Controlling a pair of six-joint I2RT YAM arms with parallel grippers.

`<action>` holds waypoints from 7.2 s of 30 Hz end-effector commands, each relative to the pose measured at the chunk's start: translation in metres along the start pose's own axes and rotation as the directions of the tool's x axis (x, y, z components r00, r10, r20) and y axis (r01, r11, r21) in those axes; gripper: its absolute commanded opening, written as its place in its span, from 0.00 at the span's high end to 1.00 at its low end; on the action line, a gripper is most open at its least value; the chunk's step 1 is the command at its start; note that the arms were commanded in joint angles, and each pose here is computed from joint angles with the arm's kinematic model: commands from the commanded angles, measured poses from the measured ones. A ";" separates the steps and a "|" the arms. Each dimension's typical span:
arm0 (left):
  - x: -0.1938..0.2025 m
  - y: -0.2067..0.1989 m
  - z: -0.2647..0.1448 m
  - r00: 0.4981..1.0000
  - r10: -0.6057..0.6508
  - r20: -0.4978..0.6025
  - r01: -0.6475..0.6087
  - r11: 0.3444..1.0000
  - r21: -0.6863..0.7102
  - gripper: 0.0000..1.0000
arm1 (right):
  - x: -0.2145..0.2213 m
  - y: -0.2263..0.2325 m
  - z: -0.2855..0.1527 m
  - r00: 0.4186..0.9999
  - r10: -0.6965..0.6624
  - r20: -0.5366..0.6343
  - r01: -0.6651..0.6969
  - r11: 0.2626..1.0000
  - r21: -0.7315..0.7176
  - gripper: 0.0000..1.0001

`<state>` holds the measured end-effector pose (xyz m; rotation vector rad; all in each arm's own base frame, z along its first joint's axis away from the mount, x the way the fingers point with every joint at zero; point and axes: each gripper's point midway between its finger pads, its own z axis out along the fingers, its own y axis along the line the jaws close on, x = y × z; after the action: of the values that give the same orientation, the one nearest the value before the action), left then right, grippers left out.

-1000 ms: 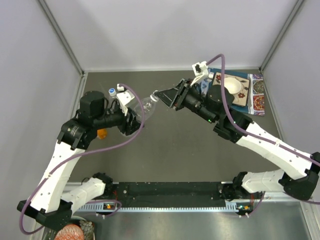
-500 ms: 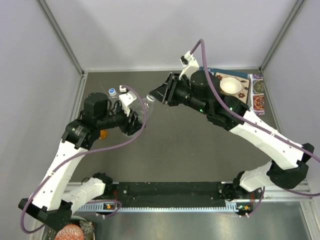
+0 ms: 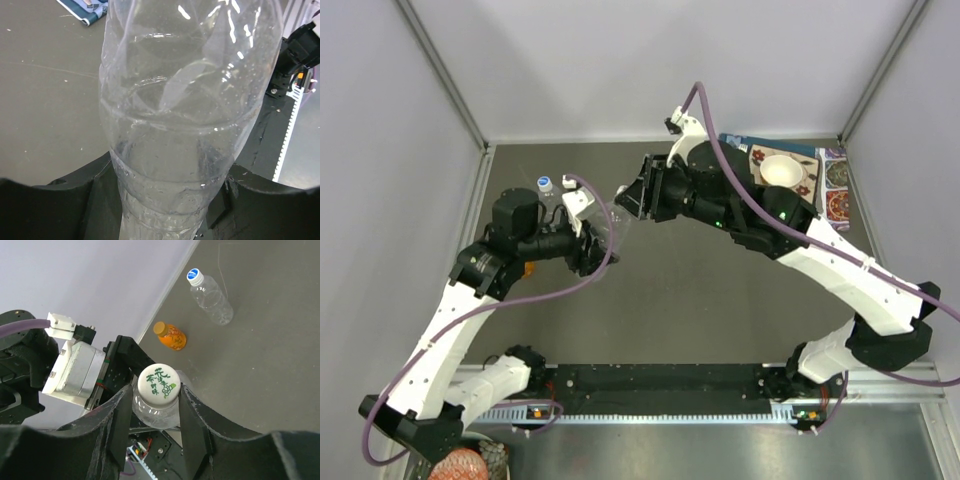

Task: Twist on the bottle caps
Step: Screw the bottle cap onto the plastic bottle.

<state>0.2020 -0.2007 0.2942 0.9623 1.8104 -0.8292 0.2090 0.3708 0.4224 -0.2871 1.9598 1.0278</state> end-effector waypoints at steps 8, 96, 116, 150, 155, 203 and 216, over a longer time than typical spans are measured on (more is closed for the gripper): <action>-0.062 -0.005 0.002 0.974 0.068 0.215 -0.080 0.996 0.049 1.00 | 0.036 0.049 -0.036 0.975 -0.088 -0.202 0.049 0.981 -0.187 0.44; -0.111 -0.152 -0.014 0.887 0.038 0.460 -0.369 0.656 0.658 1.00 | -0.041 0.123 -0.128 0.856 -0.410 0.314 0.405 0.155 -0.901 0.46; -0.115 -0.147 -0.017 0.870 0.048 0.491 -0.388 0.683 0.619 1.00 | -0.031 0.114 -0.118 0.873 -0.410 0.263 0.367 0.199 -0.909 0.98; -0.151 0.003 0.001 0.844 0.140 0.518 -0.077 0.987 -0.142 1.00 | -0.005 0.018 0.022 0.905 -0.420 0.070 0.418 0.908 0.041 1.00; -0.143 0.004 0.003 0.850 0.143 0.507 -0.080 0.986 -0.143 1.00 | -0.030 0.036 0.011 0.901 -0.411 0.140 0.410 0.911 0.038 0.73; -0.094 -0.137 -0.008 0.906 0.100 0.412 -0.376 0.638 0.672 1.00 | -0.040 0.110 -0.125 0.881 -0.409 0.238 0.353 0.233 -0.906 0.42; -0.094 -0.136 -0.007 0.904 0.099 0.417 -0.376 0.649 0.662 1.00 | -0.030 0.111 -0.118 0.887 -0.411 0.212 0.329 0.237 -0.914 0.49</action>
<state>0.1108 -0.2845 0.3844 1.4082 1.0591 -1.5451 0.1082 0.3506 0.5327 -1.3711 1.0408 1.7419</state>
